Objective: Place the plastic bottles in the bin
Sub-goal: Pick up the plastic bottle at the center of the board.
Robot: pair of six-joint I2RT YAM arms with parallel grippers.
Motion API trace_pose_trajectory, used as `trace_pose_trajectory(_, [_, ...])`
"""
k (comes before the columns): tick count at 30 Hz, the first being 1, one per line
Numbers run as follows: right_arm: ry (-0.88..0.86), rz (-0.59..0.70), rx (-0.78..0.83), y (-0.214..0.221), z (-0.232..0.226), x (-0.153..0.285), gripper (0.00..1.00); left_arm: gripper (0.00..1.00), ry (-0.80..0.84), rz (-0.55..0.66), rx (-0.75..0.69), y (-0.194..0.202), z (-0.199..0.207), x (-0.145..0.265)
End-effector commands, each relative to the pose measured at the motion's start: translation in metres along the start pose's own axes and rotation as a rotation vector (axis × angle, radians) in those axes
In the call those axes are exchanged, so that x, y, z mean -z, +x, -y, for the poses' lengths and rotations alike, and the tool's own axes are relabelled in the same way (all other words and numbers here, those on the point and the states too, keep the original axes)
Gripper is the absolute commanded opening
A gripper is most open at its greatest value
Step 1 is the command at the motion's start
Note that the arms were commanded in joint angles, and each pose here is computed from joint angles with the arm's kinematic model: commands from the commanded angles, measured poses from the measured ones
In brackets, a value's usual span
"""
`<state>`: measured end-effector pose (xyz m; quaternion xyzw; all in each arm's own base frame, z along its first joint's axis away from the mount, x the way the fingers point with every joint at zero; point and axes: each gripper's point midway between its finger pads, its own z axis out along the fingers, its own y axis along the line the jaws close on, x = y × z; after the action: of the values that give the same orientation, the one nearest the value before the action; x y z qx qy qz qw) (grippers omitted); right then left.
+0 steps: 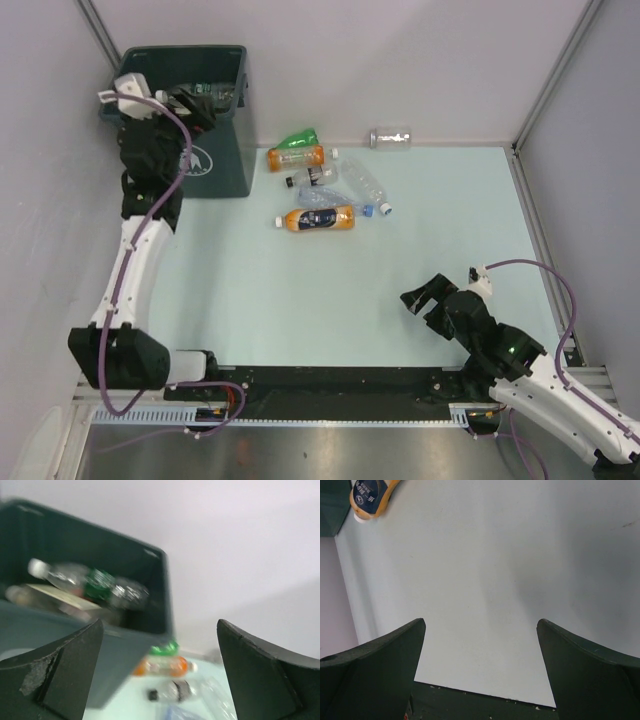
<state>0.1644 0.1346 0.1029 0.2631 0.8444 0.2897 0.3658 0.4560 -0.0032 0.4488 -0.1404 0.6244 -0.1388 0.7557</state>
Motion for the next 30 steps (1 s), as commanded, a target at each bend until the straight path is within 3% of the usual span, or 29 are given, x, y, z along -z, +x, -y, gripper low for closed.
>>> trace_pose_trajectory(1, [0.01,0.0,0.002,0.001,0.002,-0.002,1.0,1.0,0.124,0.01,0.016,0.009,0.054,0.043])
trace_pose_trajectory(8, [0.026,-0.015,0.011,0.004,0.006,-0.001,1.0,1.0,0.16,-0.178,0.018,0.101,0.084,0.094])
trace_pose_trajectory(15, [0.037,-0.013,-0.004,0.004,0.009,0.0,1.0,1.0,0.086,-0.365,0.108,0.179,0.073,0.117])
trace_pose_trajectory(26, [0.08,0.004,-0.011,0.002,0.018,-0.001,1.0,0.99,-0.069,-0.551,0.303,0.279,0.046,0.134])
trace_pose_trajectory(30, [0.081,0.004,-0.008,0.002,0.018,-0.002,1.0,0.99,-0.052,-0.527,0.46,0.296,0.052,0.132])
